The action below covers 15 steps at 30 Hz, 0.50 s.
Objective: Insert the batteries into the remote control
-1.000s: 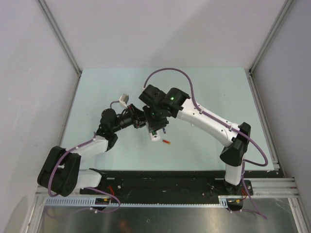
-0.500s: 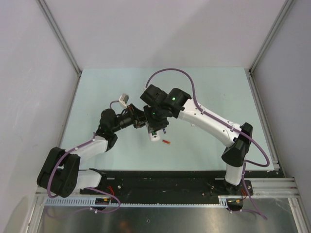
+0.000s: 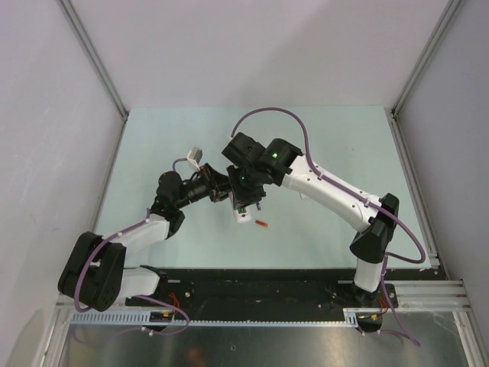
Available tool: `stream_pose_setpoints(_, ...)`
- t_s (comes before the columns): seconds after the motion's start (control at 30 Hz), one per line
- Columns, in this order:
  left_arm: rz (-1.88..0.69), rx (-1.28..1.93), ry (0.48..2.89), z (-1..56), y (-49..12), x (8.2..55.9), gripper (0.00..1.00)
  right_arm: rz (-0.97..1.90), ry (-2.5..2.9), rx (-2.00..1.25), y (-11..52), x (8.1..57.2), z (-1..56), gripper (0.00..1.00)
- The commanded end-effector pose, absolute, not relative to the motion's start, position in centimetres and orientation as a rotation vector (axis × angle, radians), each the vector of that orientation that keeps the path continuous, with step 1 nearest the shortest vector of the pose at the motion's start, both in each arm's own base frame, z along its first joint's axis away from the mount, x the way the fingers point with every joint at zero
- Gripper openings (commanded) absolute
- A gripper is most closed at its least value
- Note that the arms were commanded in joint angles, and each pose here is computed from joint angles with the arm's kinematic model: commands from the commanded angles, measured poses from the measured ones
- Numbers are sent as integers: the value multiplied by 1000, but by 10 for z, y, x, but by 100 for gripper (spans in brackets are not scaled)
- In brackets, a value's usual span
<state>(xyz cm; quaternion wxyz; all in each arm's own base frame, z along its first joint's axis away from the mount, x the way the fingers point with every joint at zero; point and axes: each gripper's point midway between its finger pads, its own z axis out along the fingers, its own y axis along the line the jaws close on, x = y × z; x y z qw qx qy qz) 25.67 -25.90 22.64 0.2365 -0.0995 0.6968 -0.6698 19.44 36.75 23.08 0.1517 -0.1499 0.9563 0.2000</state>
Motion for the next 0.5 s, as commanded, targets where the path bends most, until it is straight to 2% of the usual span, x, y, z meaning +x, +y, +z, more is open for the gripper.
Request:
stream_pose_setpoints(0.0,-1869,-208,1825,250,-260,252,0,696,2683,-411,375,191,256,27)
stream_pose_setpoints(0.47,-1868,-211,1830,248,-260,253,0,680,2678,-402,372,192,258,41)
